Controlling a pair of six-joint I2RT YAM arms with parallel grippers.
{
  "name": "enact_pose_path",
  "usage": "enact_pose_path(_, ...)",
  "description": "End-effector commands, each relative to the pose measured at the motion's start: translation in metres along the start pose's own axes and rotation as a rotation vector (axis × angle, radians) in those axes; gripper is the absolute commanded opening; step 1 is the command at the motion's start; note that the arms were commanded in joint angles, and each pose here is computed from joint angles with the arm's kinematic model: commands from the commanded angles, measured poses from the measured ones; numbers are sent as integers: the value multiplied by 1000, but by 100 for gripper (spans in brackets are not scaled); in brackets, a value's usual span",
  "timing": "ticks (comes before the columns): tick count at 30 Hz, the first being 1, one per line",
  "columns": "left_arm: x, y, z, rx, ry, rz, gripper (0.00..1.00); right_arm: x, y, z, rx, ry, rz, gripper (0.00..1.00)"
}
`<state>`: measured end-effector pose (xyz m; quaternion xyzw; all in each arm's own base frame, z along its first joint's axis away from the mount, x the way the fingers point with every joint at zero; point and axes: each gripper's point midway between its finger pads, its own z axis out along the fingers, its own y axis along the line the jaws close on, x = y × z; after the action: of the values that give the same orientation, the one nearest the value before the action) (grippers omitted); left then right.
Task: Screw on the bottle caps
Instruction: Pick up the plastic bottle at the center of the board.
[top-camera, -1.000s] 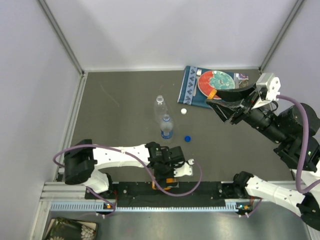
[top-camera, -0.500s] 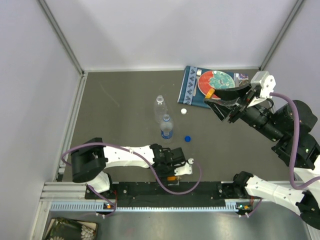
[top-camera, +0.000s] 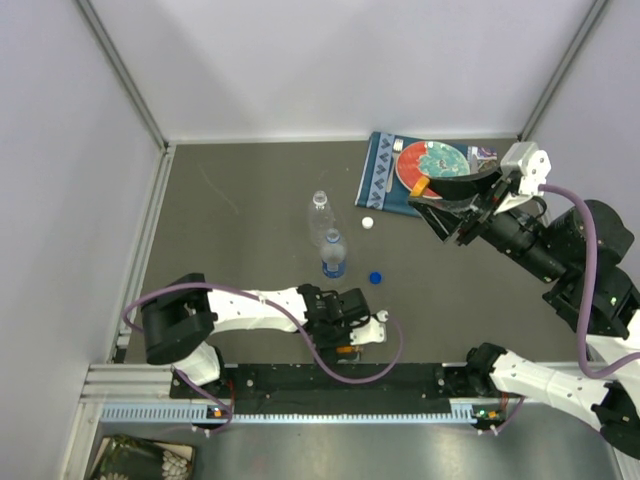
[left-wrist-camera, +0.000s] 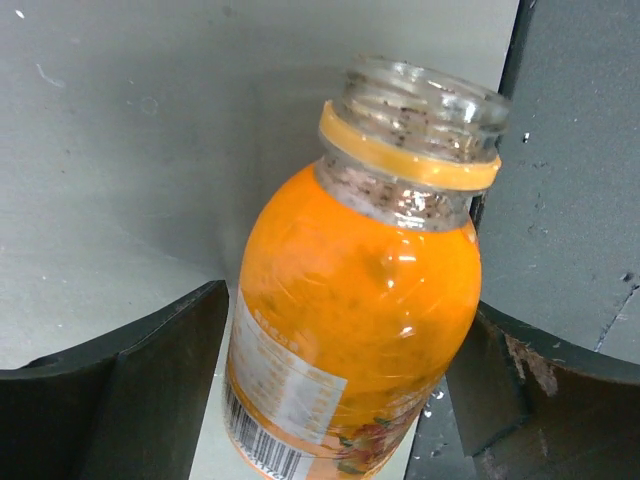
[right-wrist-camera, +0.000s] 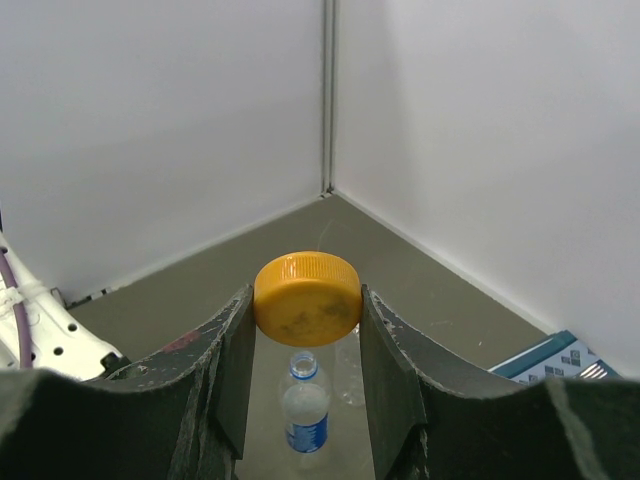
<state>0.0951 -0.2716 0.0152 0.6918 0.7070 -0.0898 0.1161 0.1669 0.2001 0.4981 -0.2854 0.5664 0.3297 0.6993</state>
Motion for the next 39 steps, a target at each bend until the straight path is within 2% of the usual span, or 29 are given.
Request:
enact_pose_path(1,-27,9,-5,-11,-65,25,87,-16,2,-1,-6,-37,-6,40)
enact_pose_path(8,-3,5,-3,-11,-15,23,70,-17,2,-3,-5,-41,-5,40)
enact_pose_path(17,16,8,-10,-37,9,2,68,-16,3,0,-11,-36,-13,40)
enact_pose_path(22,5,14,-23,-60,-12,9,48,-15,2,0,-8,-31,-9,40)
enact_pose_path(24,-10,28,-44,-115,-48,4,48,-11,2,0,-8,-18,-10,40)
enact_pose_path(26,-7,37,-70,-129,-42,-24,47,-7,2,1,-8,-4,-9,40)
enact_pose_path(27,-21,45,-91,-150,-88,-27,46,-3,3,1,-15,13,-7,39)
enact_pose_path(28,-11,49,-106,-153,-60,-49,44,0,5,3,-22,22,-5,38)
enact_pose_path(31,-24,81,-171,-277,-166,-64,43,11,11,5,-58,69,11,36)
enact_pose_path(35,-33,102,-260,-408,-288,-45,45,23,25,6,-122,121,66,36)
enact_pose_path(39,-28,110,-291,-492,-302,-44,45,39,38,5,-200,197,82,36)
